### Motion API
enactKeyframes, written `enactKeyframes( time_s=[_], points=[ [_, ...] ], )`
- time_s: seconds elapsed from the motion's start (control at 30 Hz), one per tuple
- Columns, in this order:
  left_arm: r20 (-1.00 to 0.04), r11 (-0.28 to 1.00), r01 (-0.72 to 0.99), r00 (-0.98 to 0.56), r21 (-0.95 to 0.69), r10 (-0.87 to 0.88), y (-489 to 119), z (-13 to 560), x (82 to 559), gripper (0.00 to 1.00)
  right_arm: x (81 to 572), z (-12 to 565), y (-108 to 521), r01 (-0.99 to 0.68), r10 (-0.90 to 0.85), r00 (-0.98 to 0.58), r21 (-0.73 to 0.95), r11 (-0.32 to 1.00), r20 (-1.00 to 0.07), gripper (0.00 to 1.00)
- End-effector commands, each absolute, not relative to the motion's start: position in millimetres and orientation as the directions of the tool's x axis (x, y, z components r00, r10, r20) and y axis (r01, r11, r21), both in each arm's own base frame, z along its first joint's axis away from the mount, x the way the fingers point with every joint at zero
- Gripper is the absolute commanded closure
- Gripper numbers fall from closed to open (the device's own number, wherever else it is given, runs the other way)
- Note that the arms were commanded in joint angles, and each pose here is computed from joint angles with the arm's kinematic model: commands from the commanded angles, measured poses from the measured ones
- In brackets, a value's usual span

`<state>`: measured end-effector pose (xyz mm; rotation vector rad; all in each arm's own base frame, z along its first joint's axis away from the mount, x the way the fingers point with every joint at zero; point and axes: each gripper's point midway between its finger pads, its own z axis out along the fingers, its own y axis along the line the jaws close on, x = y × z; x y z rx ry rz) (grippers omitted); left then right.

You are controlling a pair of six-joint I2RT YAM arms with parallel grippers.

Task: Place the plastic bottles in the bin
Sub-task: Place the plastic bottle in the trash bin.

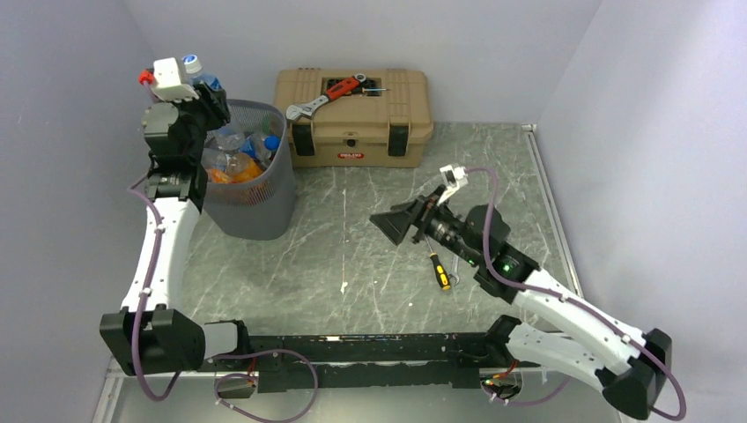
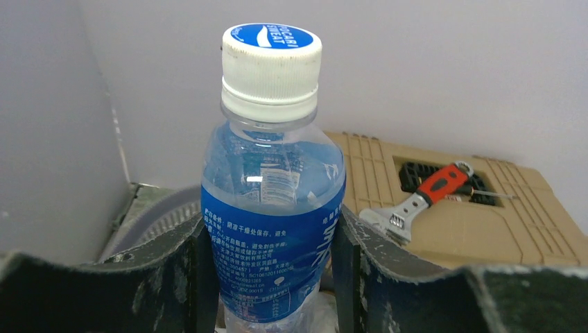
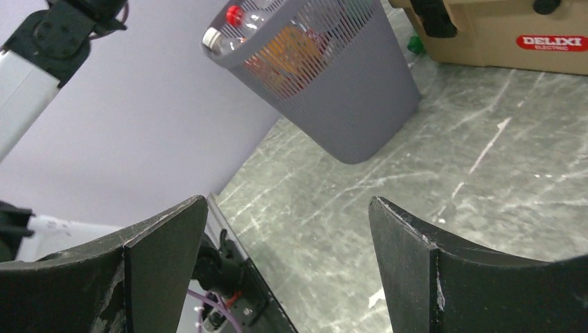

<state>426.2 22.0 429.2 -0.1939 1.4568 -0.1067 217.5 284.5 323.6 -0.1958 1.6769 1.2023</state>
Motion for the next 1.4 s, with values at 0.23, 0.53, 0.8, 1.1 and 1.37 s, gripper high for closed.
enactKeyframes(
  time_s=[0.23, 0.53, 0.8, 1.1, 1.37],
  points=[
    [-0.876, 0.968, 0.115, 0.411, -0.225, -0.252, 9, 423, 443, 1.00, 195, 315, 245, -0.686, 0.436, -0.309, 0.516, 0.513, -0.845, 0.09],
    [-0.846, 0.937, 0.096, 0.407, -0.335, -0.344, 22, 389, 457, 0.86, 195, 304, 243, -0.685, 0.426, -0.308, 0.509, 0.521, -0.851, 0.09],
    [-0.878, 0.938, 0.040, 0.342, -0.343, -0.336, 25, 387, 435, 0.29, 198, 304, 244, -0.683, 0.410, -0.298, 0.492, 0.539, -0.862, 0.09],
    [-0.922, 0.959, -0.098, 0.316, -0.266, -0.224, 42, 424, 396, 0.10, 197, 309, 243, -0.684, 0.417, -0.297, 0.496, 0.535, -0.859, 0.08],
    [-0.946, 0.955, -0.178, 0.263, -0.238, -0.187, 51, 427, 371, 0.13, 196, 306, 248, -0.687, 0.412, -0.323, 0.510, 0.518, -0.852, 0.08]
  ],
)
